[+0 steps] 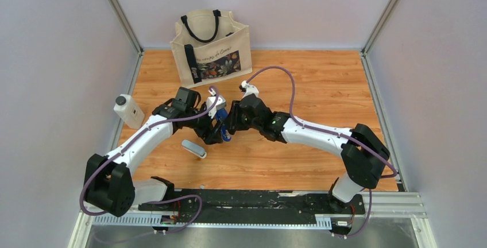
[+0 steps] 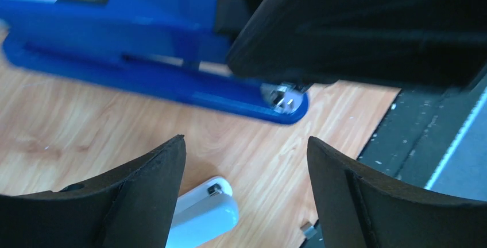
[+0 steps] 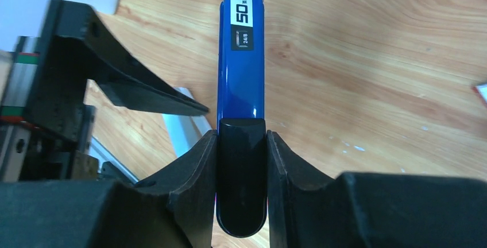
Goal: Unload the staples from the stapler
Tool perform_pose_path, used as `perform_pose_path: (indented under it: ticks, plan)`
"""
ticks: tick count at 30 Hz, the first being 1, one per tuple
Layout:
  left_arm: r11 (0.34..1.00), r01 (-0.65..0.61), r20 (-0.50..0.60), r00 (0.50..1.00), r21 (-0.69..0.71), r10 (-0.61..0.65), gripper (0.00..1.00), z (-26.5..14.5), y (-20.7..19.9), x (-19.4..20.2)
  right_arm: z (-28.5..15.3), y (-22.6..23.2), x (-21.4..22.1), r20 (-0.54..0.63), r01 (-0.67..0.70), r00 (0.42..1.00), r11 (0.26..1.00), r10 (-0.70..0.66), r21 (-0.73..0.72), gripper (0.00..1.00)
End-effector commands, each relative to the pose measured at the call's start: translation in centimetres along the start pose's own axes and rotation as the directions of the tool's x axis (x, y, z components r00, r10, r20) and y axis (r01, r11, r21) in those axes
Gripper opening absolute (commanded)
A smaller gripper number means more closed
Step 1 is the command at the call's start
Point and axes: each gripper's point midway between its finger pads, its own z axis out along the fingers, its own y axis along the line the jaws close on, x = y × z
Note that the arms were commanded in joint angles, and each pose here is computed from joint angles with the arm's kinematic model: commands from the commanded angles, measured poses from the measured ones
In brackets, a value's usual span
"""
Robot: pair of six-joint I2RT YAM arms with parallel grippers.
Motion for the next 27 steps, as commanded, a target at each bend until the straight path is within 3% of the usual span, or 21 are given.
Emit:
perform_pose_path:
  ticks: [1, 8, 18, 27]
  plan:
    - [0.991, 0.000, 0.103, 0.995, 0.131, -0.013, 0.86, -0.6, -2.7, -3.3, -1.6, 5.3, -4.5, 0.187, -0.069, 0.978, 0.986, 0.097, -0.153, 0.00]
    - [0.985, 0.007, 0.093, 0.995, 0.175, -0.024, 0.85, 0.0, -3.2, -2.8, -2.0, 6.2, -4.3, 0.212, -0.105, 0.967, 0.979, 0.141, -0.175, 0.00]
    - [0.993, -0.029, 0.093, 0.996, 0.111, 0.019, 0.58, 1.1, -1.7, -1.8, -2.7, 6.1, -3.7, 0.192, -0.215, 0.946, 0.950, 0.260, -0.226, 0.00]
    - [0.995, -0.037, 0.108, 0.994, 0.088, 0.028, 0.53, 1.5, -1.0, -2.2, -4.1, 7.1, -3.9, 0.168, -0.340, 0.895, 0.877, 0.412, -0.341, 0.00]
